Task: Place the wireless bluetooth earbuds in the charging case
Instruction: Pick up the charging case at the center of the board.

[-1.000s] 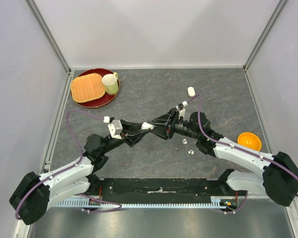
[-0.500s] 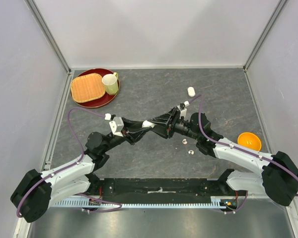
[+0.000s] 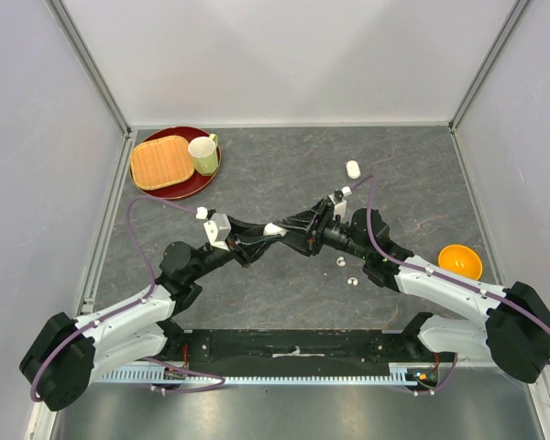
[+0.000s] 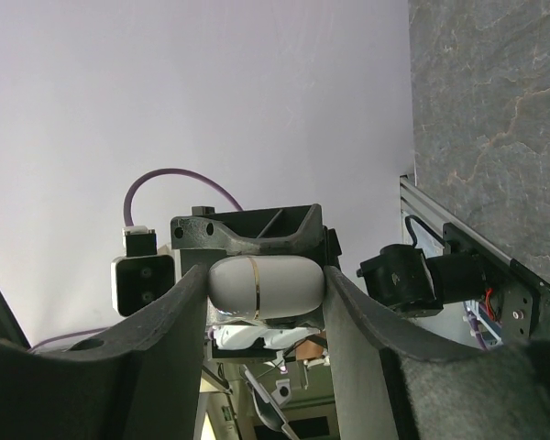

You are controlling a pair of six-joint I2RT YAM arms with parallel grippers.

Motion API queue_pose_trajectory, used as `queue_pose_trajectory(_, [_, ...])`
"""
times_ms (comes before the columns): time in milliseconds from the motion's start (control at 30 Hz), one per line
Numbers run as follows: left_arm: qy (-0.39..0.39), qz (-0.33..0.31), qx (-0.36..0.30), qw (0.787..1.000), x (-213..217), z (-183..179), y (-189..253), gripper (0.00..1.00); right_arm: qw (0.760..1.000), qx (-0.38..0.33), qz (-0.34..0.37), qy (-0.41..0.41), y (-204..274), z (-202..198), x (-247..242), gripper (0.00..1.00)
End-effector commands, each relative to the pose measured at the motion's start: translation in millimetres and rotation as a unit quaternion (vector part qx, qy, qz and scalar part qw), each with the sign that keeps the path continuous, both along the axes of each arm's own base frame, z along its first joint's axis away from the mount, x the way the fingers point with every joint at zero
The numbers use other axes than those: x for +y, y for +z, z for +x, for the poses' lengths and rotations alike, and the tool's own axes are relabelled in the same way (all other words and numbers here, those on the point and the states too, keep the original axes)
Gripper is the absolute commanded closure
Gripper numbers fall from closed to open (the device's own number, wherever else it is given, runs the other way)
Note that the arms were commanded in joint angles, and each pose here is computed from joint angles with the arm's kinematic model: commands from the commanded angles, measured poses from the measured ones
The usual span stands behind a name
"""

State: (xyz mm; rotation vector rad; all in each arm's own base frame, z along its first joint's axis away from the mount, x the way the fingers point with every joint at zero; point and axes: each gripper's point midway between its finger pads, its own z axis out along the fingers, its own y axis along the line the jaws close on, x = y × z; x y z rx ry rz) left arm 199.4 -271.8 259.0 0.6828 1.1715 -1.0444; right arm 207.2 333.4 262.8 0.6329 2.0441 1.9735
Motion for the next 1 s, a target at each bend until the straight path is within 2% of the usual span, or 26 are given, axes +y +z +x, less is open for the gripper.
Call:
queue_pose_trajectory(0, [-0.017,-0.013,0.008,1.000,-6,-3,13,0.62,0.998,-0.042,0.037,0.015,32,-9,3,0.95])
queue_pose_trajectory(300, [-0.017,-0.010,0.010,1.000,-7,-2,12,0.51,0.998,-0.037,0.049,0.016,33,-10,3,0.97])
queue_pose_trajectory(433, [-0.017,-0.011,0.009,1.000,-7,-2,12,0.51,0.998,-0.033,0.050,0.015,32,-10,2,0.97])
queue_pose_trajectory(567, [-0.015,-0.017,0.000,1.000,-5,-3,15,0.56,0.998,-0.023,0.048,0.012,27,-10,1,0.97])
queue_pose_trajectory(667, [-0.014,-0.022,-0.006,1.000,-4,-4,17,0.64,0.999,-0.014,0.046,0.008,23,-9,0,0.97])
queue_pose_trajectory(933, [-0.013,-0.027,-0.010,1.000,-3,-5,19,0.69,0.999,-0.008,0.046,0.001,20,-7,-1,0.97])
queue_pose_trajectory(967, [-0.013,-0.027,-0.010,1.000,-3,-5,19,0.74,0.999,-0.006,0.046,0.001,19,-7,-1,0.97])
